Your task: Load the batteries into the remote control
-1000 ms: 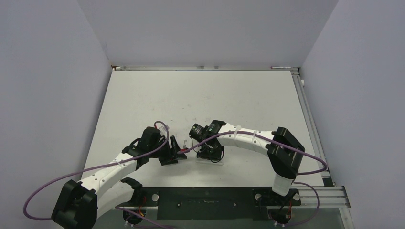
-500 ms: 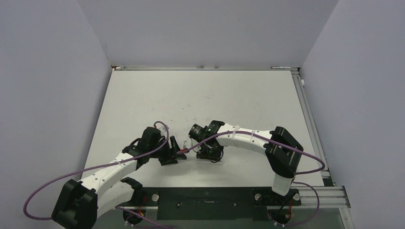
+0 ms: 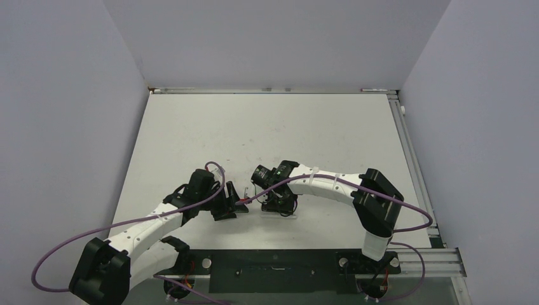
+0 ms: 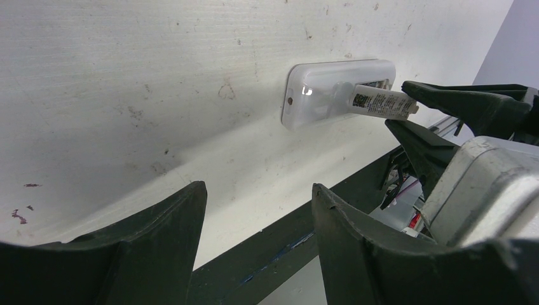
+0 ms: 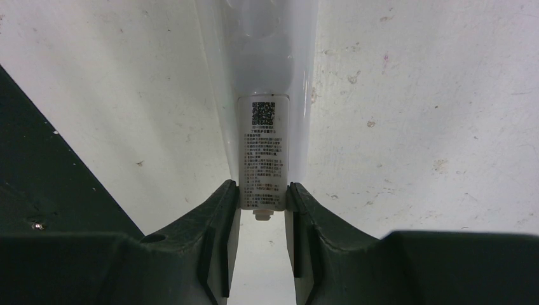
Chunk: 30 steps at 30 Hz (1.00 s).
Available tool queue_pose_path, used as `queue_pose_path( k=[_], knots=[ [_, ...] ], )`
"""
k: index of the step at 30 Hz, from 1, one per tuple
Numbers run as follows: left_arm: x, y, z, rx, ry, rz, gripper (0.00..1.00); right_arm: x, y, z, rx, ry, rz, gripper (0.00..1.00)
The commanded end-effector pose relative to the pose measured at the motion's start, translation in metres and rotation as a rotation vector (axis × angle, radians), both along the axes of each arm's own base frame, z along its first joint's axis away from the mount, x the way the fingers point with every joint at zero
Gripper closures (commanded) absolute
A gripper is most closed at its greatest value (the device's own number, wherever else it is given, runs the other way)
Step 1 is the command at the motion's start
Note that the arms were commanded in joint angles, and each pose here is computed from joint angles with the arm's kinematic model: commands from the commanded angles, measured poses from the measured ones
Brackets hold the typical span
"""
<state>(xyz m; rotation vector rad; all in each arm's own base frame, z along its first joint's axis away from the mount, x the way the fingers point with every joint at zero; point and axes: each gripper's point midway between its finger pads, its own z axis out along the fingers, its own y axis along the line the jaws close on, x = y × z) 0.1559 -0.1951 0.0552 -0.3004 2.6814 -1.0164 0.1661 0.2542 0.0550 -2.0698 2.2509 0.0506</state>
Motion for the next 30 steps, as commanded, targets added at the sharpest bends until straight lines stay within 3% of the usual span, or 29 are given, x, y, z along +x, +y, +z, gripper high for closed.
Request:
queue_pose_path(
  k=[1, 30],
  knots=[
    [0.006, 0.000, 0.005, -0.004, -0.029, 0.003, 0.42, 0.006, 0.009, 0.001, 0.032, -0.010, -0.013, 0.91],
    [0.005, -0.003, 0.003, -0.012, -0.017, -0.008, 0.42, 0.006, 0.010, -0.013, 0.028, 0.008, -0.028, 0.87]
  ],
)
